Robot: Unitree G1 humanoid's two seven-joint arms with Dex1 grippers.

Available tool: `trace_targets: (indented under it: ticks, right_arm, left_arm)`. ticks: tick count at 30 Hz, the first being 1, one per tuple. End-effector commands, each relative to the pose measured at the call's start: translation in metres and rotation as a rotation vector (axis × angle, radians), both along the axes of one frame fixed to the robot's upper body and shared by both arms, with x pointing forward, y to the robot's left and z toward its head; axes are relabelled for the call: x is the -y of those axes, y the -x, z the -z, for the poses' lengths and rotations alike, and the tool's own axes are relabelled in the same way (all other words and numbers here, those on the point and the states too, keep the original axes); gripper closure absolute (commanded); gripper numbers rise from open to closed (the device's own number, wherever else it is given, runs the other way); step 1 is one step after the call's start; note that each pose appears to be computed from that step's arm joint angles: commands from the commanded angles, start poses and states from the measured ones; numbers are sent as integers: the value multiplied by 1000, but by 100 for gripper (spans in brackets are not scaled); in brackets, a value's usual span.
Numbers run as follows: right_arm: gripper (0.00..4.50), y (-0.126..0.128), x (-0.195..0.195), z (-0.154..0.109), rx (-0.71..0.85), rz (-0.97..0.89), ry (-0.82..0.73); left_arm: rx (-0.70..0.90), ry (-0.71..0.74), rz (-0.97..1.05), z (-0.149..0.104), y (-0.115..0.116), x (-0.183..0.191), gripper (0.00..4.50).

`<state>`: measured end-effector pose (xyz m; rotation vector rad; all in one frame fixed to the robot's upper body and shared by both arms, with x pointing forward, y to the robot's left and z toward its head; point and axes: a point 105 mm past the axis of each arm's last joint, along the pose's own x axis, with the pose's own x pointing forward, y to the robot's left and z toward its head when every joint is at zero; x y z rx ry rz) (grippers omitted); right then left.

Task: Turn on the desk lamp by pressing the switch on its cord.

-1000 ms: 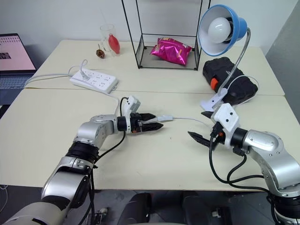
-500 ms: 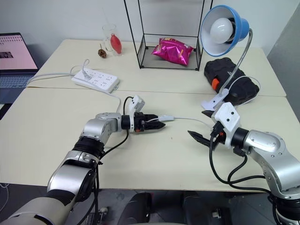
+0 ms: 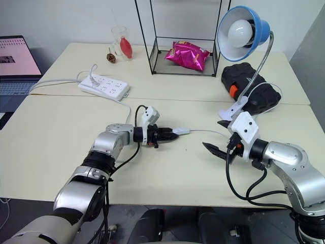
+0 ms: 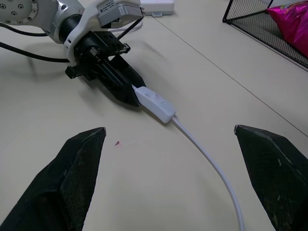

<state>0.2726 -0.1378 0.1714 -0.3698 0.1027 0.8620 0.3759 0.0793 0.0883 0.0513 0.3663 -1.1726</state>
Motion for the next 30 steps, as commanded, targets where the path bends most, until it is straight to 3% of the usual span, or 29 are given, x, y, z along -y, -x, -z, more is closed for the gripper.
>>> trace_targets:
  ticks: [1, 7, 11, 14, 23, 30]
  right_arm:
    - [0, 7, -7, -1, -74, 13, -152]
    - [0, 23, -31, 17, -312, 58, -416]
    - [0, 8, -35, 33, -416, 254, -635]
    - [0, -2, -46, 39, -511, 296, -762]
    - [0, -36, -65, 26, -680, 372, -1108]
    - [0, -48, -69, 16, -718, 389, -1205]
  left_arm:
    - [165, 0, -2, -19, -3, 4, 348]
    - [292, 44, 3, -40, 9, 10, 348]
    - [328, 72, 6, -48, 20, 15, 348]
    - [338, 82, -2, -50, 25, 18, 348]
    - [374, 83, -36, -57, 26, 23, 348]
    - [368, 78, -45, -57, 26, 24, 348]
